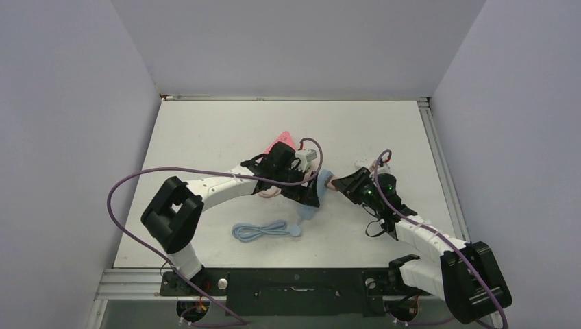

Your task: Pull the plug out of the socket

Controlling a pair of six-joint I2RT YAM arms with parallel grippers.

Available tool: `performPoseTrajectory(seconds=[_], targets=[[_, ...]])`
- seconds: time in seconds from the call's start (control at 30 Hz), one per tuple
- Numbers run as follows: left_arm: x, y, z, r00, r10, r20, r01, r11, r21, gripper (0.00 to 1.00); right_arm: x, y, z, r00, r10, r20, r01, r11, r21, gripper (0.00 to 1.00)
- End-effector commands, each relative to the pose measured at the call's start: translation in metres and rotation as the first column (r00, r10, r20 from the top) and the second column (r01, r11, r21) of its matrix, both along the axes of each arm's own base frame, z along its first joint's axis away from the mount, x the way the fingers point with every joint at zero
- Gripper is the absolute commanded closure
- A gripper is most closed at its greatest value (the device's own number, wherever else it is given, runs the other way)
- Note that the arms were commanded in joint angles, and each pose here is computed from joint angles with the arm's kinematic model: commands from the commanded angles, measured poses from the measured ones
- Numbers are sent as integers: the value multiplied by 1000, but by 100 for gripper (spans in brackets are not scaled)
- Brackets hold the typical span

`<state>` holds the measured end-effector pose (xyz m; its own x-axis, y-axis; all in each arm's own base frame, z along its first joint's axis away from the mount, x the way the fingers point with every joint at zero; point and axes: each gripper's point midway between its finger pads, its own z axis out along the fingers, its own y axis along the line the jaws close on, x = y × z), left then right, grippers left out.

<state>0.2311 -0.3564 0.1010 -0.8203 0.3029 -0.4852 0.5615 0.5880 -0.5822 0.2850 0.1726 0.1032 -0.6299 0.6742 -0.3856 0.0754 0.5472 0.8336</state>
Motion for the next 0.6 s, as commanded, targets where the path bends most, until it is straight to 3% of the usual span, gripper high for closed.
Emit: performPoseTrajectory(seconds=[0.0,0.33,0.5,0.57], targets=[[11,-17,16,999,-11,48,13,998,-54,21,9,11,23,992,23,122,-24,1000,6,95],[15,-16,9,999,12,36,-10,999,-39,21,5,31,41,973,109,203,-117,993,26,95],[15,-18,16,1000,3,29,-1,998,-68,44,0,46,52,951,172,257,-187,982,36,95],[19,-15,18,999,20,28,-18,997,-70,47,-1,50,53,946,184,268,-200,979,35,95]])
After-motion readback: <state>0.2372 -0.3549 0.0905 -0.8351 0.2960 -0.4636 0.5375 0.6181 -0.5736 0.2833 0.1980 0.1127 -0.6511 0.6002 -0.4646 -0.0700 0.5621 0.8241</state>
